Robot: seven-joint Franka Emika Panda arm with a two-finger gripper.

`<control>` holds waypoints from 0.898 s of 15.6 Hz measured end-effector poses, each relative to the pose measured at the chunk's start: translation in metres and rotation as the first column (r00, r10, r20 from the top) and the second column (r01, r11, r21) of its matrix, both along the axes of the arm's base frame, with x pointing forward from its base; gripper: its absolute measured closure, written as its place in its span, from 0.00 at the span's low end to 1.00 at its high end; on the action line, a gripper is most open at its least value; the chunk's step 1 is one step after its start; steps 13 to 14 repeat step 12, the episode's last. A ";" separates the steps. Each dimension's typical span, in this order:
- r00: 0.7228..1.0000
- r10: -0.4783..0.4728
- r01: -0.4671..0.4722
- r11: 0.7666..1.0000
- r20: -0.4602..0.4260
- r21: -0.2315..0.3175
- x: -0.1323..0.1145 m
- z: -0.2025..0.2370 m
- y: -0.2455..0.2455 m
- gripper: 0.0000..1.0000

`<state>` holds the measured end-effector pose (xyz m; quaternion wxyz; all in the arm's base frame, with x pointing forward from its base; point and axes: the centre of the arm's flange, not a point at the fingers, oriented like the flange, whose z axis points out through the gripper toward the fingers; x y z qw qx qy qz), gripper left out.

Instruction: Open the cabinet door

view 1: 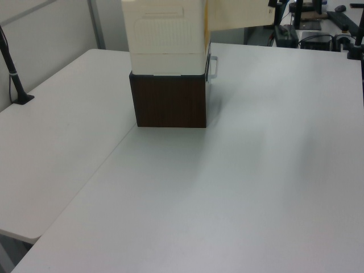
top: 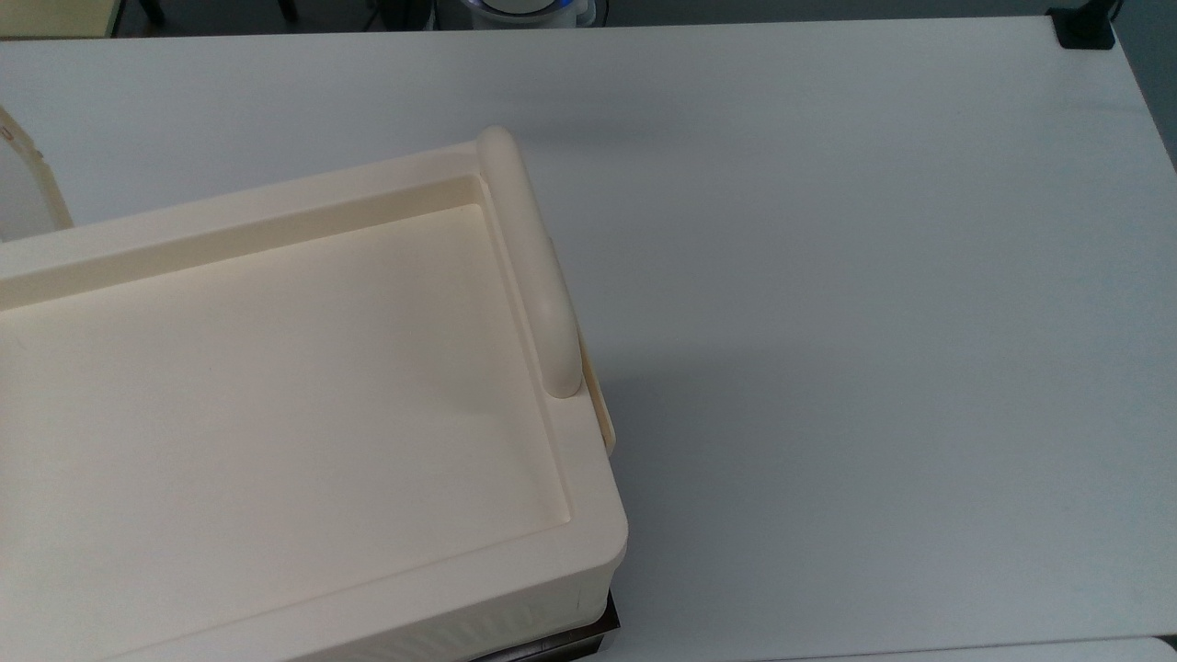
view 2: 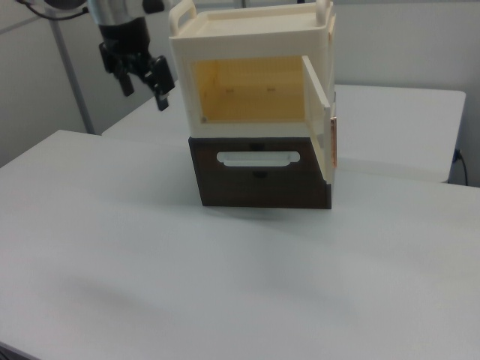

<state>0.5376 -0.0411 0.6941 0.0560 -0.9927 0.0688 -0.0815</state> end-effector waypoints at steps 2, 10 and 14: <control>0.999 0.022 -0.022 1.000 -0.033 -0.001 0.006 -0.016 0.017 0.00; 0.989 0.107 -0.116 0.989 -0.101 -0.092 0.022 -0.050 0.030 0.00; 0.989 0.112 -0.121 0.988 -0.096 -0.093 0.022 -0.047 0.028 0.00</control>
